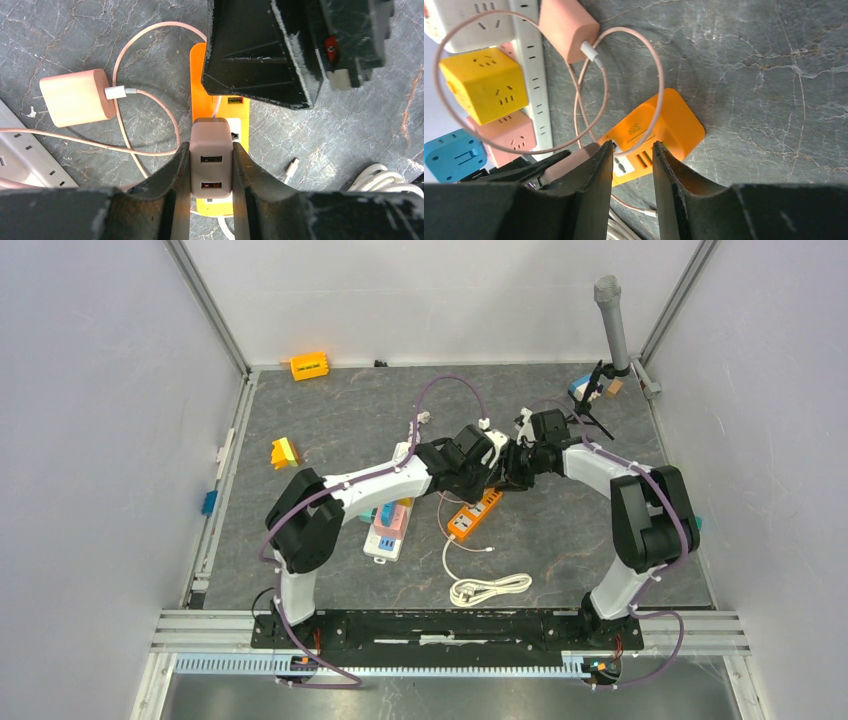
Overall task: Insert the plug
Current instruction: Pick up the plug from the center of the board.
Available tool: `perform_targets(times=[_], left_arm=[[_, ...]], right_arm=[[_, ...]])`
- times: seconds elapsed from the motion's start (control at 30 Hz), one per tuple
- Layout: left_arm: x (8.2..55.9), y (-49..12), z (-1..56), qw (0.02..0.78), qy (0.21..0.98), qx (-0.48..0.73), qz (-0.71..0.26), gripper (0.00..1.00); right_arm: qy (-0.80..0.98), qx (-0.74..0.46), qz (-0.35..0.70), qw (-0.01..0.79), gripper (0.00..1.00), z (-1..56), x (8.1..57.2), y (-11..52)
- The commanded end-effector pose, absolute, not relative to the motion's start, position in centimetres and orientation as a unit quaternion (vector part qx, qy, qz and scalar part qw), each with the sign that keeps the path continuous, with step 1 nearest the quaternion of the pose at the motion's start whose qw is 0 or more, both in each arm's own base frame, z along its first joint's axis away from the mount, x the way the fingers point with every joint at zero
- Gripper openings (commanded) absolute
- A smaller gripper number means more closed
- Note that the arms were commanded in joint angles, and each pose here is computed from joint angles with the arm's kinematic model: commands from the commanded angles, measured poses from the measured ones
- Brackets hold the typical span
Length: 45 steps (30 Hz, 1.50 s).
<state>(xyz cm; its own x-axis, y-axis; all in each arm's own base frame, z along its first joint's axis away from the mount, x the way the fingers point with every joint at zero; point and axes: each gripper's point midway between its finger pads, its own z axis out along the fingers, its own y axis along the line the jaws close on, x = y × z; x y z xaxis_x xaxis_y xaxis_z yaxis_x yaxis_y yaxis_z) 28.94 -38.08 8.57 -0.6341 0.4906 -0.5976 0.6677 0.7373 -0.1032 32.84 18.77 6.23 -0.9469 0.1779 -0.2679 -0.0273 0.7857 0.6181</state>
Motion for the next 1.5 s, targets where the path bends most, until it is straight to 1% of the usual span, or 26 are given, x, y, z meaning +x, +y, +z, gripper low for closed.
perform_targets(times=[0.0,0.13,0.17,0.2,0.27,0.33,0.73,1.03,1.3,1.47], left_arm=[[28.1,-37.0,8.7,0.272,0.884,0.351,-0.147,0.02],[27.9,-37.0,8.7,0.269,0.883,0.355,-0.151,0.02],[27.8,-37.0,8.7,0.268,0.882,0.355,-0.152,0.02],[27.8,-37.0,8.8,0.270,0.881,0.356,-0.153,0.02],[27.7,-37.0,8.9,0.271,0.880,0.358,-0.155,0.02],[27.7,-36.9,9.1,0.273,0.878,0.361,-0.156,0.02],[27.3,-36.3,8.2,0.265,0.877,0.373,-0.144,0.02],[26.3,-35.3,5.3,0.239,0.888,0.374,-0.117,0.02],[24.2,-34.0,1.3,0.200,0.897,0.385,-0.087,0.02],[23.7,-33.5,-0.1,0.185,0.900,0.389,-0.069,0.02]], right_arm=[[0.933,0.051,0.330,0.132,0.39,5.0,32.3,19.0],[0.928,0.061,0.345,0.130,0.35,4.6,32.6,19.7],[0.925,0.064,0.351,0.131,0.30,4.7,32.8,20.0],[0.923,0.067,0.354,0.131,0.21,4.7,33.0,20.2],[0.921,0.071,0.358,0.134,0.08,4.7,33.5,20.5],[0.919,0.073,0.362,0.140,0.00,5.0,34.2,20.7],[0.884,0.089,0.418,0.190,0.00,8.8,37.7,22.5],[0.873,0.086,0.428,0.218,0.00,10.8,40.3,23.0],[0.882,0.070,0.407,0.226,0.00,11.0,40.5,22.5],[0.891,0.060,0.389,0.225,0.00,10.5,40.0,22.0]])
